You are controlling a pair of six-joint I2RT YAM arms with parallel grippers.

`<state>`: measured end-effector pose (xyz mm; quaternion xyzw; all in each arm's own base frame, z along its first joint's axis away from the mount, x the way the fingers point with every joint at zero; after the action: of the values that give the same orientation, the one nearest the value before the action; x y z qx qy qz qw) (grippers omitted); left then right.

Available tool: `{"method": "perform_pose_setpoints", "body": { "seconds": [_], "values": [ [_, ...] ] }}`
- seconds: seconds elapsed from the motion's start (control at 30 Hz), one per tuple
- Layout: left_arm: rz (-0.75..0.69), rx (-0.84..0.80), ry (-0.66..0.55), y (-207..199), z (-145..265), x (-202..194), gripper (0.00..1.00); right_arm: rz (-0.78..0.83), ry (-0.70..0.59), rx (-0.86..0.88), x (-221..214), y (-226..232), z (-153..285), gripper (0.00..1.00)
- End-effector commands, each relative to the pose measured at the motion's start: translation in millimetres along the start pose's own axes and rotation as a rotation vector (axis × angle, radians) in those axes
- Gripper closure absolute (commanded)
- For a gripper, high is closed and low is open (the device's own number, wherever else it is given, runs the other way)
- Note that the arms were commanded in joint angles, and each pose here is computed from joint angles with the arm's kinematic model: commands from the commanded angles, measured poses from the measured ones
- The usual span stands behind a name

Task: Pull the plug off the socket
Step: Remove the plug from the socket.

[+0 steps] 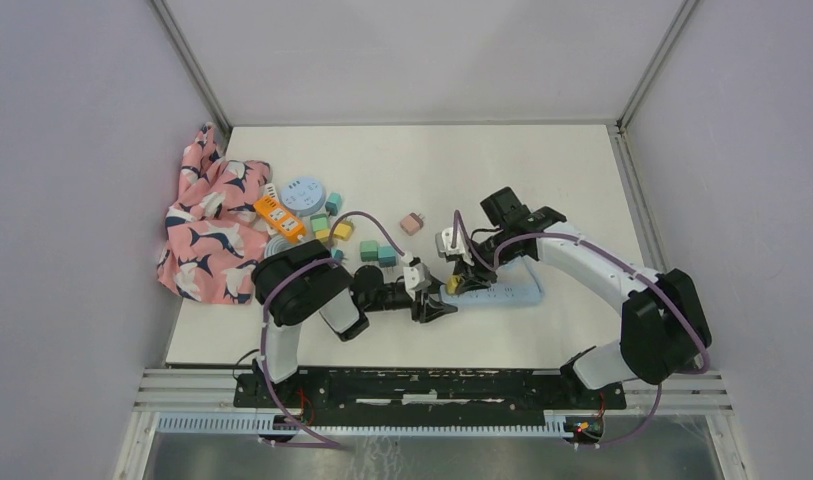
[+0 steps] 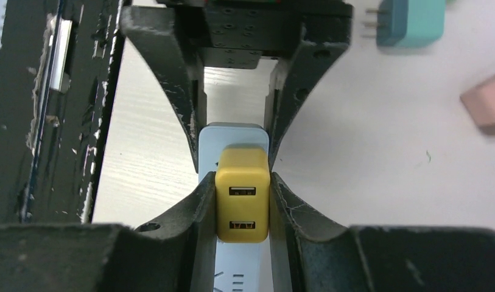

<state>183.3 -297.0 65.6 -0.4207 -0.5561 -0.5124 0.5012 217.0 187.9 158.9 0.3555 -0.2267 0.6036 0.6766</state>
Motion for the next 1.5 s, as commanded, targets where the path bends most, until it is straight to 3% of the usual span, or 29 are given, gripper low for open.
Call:
{"method": "perform_pose_setpoints", "body": {
  "seconds": [0.0,0.07,0.23,0.33,0.43,0.57,0.73,0.87,0.93,1.07,1.17,1.3,1.37,1.4,1.47],
  "values": [
    [-0.010,0.031,-0.039,3,4,8,0.97,0.125,-0.021,0.275,3,41,-10,1.00],
    [-0.010,0.031,-0.038,3,4,8,0.97,0.108,-0.030,0.273,19,46,-27,1.00],
    [-0.003,0.031,-0.035,3,3,7,0.97,-0.034,-0.083,-0.005,48,8,-30,1.00],
    [-0.005,0.034,-0.034,4,4,7,0.97,-0.056,-0.071,-0.069,31,-11,-3,1.00],
    [-0.007,0.034,-0.035,3,4,7,0.97,0.034,0.004,-0.124,5,-11,23,1.00],
    [-0.010,0.034,-0.036,3,4,8,0.97,0.135,-0.011,0.049,-14,17,22,1.00],
    [-0.010,0.038,-0.036,4,4,8,0.97,0.101,-0.081,0.203,26,41,-19,1.00],
    [-0.009,0.047,-0.034,3,6,8,0.97,-0.009,-0.114,0.077,43,10,1,1.00],
    [-0.011,0.048,-0.035,3,6,8,0.97,-0.030,-0.103,0.000,26,-5,25,1.00],
    [-0.011,0.035,-0.037,3,5,8,0.97,0.075,0.003,-0.084,-13,0,45,1.00],
    [-0.009,0.032,-0.035,3,4,7,0.97,0.109,-0.085,0.079,-6,21,37,1.00],
    [-0.004,0.031,-0.031,3,3,6,0.97,0.039,-0.190,0.337,32,49,12,1.00],
    [0.001,0.031,-0.028,4,3,6,0.97,0.011,-0.093,0.251,42,39,4,1.00],
    [0.002,0.031,-0.026,3,3,6,0.97,0.003,-0.029,0.020,41,10,0,1.00],
    [0.004,0.031,-0.025,3,3,5,0.97,0.005,0.033,-0.246,32,-15,13,1.00]
  ]
}}
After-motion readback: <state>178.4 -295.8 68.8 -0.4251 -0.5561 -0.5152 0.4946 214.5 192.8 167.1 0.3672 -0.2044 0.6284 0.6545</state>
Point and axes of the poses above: each gripper's point midway between its finger pads, its own z axis back along the fingers, its own y axis along the line the jaws close on, x = y × z, the point moved 7 cm from there along z, back along the fingers, and after that the axes turned 12 degrees about -z, right-handed, at the moved point
